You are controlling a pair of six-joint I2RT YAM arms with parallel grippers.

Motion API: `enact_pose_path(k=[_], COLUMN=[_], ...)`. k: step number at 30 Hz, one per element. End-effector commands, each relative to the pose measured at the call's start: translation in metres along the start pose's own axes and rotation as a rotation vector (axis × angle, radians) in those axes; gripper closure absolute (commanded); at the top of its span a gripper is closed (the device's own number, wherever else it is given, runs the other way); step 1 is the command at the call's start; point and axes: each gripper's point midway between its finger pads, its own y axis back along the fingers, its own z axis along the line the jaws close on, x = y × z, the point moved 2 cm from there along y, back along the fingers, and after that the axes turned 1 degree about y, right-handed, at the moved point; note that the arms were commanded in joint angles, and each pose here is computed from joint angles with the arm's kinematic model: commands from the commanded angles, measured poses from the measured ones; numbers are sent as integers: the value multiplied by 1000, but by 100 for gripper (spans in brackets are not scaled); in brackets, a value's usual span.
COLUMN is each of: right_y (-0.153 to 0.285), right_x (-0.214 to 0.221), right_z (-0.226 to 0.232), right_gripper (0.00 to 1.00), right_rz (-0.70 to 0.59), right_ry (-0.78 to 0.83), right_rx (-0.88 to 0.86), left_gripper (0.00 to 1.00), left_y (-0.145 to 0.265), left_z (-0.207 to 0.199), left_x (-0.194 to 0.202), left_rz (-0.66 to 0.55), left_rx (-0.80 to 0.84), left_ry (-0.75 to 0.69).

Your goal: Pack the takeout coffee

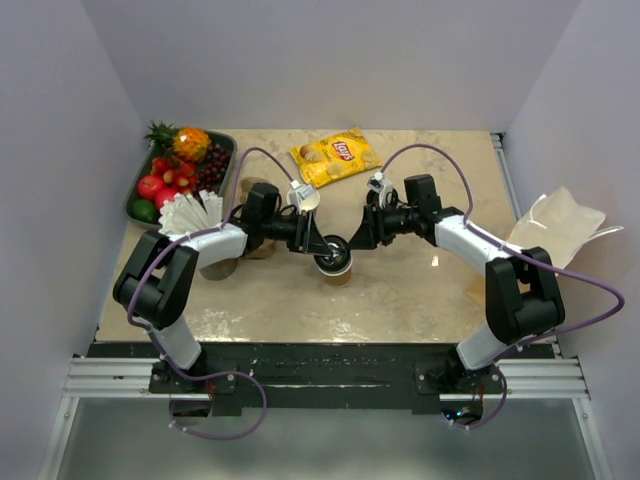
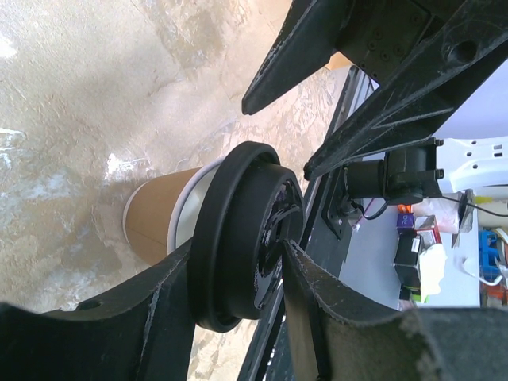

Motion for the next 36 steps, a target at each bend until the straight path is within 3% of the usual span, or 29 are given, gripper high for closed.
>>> enact_pose_path(k=[1, 13, 23, 36], right_y=[4, 5, 2, 10], right_x=[-7, -3, -1, 0], right_z=[11, 14, 6, 11], right_gripper=[44, 36, 39, 44], right_rz=[1, 0, 14, 39], right_ry=[43, 43, 31, 27], right_rx=[-37, -28, 33, 56], left_gripper=[51, 51, 51, 50], left_y=[5, 5, 1, -2], left_z=[-14, -27, -15, -21], left_x=[-21, -28, -26, -22], left_rz=[-47, -69, -60, -48], left_rx=[15, 23, -78, -67], left_ry=[-77, -119, -135, -160])
